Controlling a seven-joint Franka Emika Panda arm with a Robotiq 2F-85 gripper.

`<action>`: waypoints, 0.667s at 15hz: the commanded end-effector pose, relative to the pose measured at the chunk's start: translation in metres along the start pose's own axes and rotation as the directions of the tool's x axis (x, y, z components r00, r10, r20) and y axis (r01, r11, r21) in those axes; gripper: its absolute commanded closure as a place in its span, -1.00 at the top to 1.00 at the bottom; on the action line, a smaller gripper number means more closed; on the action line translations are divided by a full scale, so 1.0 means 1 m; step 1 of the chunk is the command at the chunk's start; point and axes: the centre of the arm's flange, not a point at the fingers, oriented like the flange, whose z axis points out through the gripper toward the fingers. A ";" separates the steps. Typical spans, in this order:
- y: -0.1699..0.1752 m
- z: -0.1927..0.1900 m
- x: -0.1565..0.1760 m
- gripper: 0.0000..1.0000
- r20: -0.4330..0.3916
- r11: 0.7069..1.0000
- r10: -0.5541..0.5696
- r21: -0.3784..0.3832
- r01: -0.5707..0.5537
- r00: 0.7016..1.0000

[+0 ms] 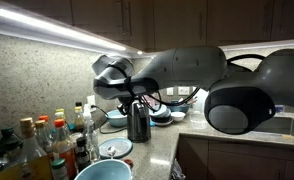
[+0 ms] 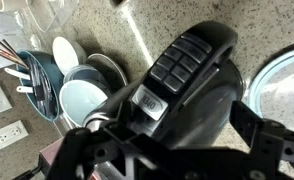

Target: Turn off the black electric kettle then open the lid

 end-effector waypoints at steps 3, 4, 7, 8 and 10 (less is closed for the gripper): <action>-0.023 0.001 0.011 1.00 0.016 0.999 -0.038 0.003 0.037 0.999; -0.025 0.001 0.010 1.00 0.017 0.999 -0.040 0.003 0.040 0.999; -0.033 0.000 0.006 1.00 0.028 0.999 -0.044 0.000 0.044 0.999; -0.035 0.001 0.005 1.00 0.036 0.999 -0.044 0.002 0.044 0.998; -0.039 0.003 0.004 1.00 0.055 0.999 -0.044 0.006 0.044 0.998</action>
